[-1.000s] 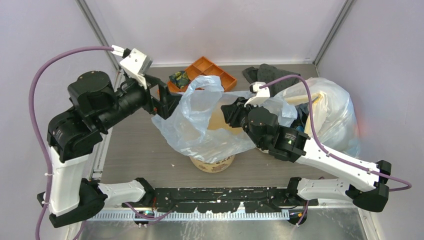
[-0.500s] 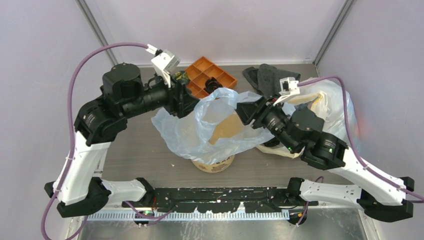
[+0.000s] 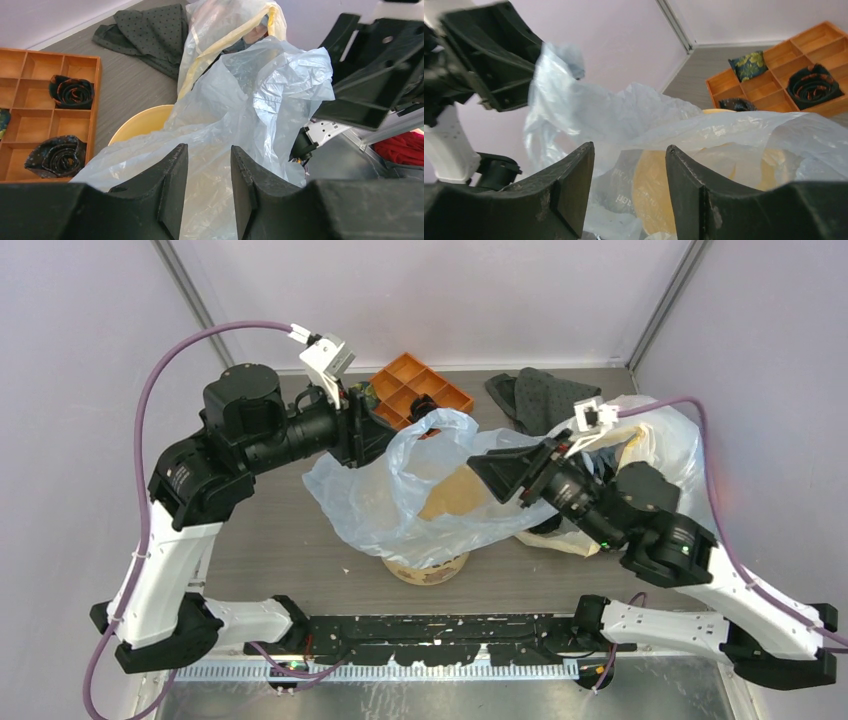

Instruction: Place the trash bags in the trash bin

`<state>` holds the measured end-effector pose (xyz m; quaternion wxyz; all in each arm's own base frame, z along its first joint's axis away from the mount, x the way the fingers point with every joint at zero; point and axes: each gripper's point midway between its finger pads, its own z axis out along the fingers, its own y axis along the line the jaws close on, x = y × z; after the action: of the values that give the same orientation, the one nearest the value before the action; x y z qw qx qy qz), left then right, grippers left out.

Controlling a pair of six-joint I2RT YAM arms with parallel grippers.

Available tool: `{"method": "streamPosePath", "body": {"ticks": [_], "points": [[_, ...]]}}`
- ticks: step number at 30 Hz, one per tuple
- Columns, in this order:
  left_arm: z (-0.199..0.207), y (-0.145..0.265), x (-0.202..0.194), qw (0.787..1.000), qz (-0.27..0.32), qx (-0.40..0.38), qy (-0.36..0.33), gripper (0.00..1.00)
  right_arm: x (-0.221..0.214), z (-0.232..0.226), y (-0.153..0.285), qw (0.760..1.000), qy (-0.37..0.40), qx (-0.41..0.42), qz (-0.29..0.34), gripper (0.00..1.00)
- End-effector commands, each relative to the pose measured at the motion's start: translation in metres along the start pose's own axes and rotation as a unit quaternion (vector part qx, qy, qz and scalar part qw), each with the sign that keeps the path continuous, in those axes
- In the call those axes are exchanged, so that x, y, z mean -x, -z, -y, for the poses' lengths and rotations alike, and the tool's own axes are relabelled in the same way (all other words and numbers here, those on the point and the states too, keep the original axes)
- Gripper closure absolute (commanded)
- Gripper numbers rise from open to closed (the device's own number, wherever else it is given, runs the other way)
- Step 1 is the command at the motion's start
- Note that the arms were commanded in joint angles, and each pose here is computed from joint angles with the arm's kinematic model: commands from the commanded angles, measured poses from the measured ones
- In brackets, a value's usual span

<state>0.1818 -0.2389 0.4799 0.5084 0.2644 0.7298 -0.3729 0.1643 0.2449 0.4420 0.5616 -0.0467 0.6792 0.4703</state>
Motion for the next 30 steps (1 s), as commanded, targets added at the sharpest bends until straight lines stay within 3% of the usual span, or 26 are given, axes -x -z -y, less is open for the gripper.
{"method": "streamPosePath", "body": {"ticks": [1, 8, 16, 20, 26, 30], "points": [[0.006, 0.002, 0.020, 0.999, 0.035, -0.009, 0.003, 0.62, 0.051, -0.022, 0.026, 0.998, 0.005, 0.038, 0.059, 0.38], [0.007, -0.008, 0.018, 1.000, 0.022, -0.016, 0.006, 0.64, 0.058, -0.043, 0.016, 0.995, 0.073, 0.061, 0.029, 0.25], [0.009, -0.010, 0.019, 0.999, 0.022, -0.022, 0.009, 0.65, 0.050, -0.032, -0.013, 0.995, 0.095, 0.004, 0.003, 0.30], [0.008, -0.010, 0.018, 1.000, 0.021, -0.020, 0.009, 0.65, 0.047, -0.028, -0.015, 0.995, 0.100, -0.006, 0.001, 0.42], [-0.007, -0.001, 0.020, 0.999, 0.022, 0.027, -0.001, 0.58, 0.056, -0.017, -0.007, 0.995, 0.097, -0.033, 0.019, 0.92], [-0.023, 0.012, 0.024, 0.996, 0.041, 0.076, -0.013, 0.46, 0.059, -0.005, 0.004, 0.994, 0.094, -0.050, 0.033, 0.99]]}}
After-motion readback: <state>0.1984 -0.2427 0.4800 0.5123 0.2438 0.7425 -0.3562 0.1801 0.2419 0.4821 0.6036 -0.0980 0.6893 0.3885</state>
